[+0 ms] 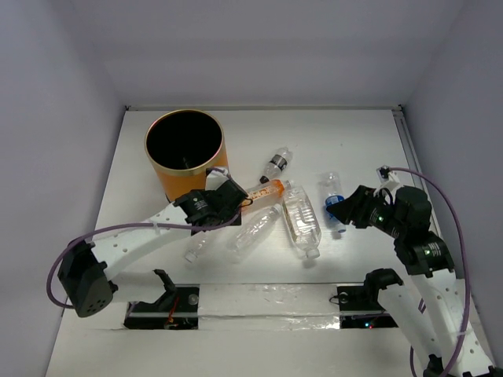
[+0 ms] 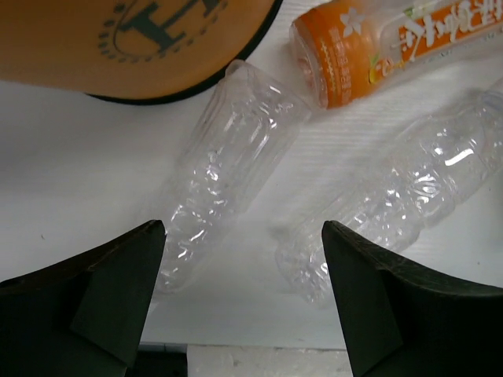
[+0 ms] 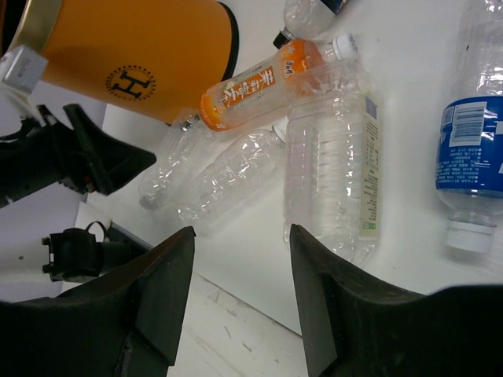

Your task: Put the plastic bottles in the bin

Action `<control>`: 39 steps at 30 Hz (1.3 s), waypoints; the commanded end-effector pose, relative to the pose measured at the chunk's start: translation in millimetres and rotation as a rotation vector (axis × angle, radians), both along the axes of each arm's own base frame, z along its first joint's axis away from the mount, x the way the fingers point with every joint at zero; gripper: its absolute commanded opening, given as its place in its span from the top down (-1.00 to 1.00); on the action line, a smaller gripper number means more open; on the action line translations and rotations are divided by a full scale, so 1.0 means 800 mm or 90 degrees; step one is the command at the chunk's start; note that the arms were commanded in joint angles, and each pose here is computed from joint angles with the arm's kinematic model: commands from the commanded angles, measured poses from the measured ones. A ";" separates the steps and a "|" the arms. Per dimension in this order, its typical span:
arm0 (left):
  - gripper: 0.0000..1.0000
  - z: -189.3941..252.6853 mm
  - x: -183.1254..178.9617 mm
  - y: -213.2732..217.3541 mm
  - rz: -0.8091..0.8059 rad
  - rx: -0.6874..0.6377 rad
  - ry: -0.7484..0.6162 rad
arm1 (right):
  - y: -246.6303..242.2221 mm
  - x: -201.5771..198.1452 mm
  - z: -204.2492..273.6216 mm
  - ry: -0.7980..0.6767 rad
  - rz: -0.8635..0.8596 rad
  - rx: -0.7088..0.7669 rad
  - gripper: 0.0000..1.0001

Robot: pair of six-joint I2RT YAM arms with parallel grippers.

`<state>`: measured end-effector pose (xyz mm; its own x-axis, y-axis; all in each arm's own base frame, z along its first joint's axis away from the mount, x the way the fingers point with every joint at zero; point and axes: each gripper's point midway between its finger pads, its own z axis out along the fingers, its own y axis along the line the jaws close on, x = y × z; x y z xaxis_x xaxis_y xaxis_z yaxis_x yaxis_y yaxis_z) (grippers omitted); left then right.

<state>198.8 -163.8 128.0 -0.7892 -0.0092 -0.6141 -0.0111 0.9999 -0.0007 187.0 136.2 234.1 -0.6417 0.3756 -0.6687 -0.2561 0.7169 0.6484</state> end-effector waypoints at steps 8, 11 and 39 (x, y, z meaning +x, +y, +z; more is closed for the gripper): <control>-0.60 -0.030 0.054 0.001 -0.032 0.013 -0.006 | 0.005 -0.012 0.016 -0.047 0.032 0.002 -0.19; -0.61 -0.042 0.053 -0.002 -0.042 0.019 0.009 | 0.005 -0.013 0.018 -0.050 0.031 0.006 -0.20; 0.43 -0.078 0.013 -0.012 -0.044 -0.029 0.090 | 0.011 -0.010 0.029 -0.040 0.039 0.025 0.21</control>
<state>198.4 -168.2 35.4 -0.8970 0.0504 -0.4391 0.0655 0.9977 -0.0194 180.1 137.3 248.9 -0.6164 0.3678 -0.6963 -0.3027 0.7057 0.6407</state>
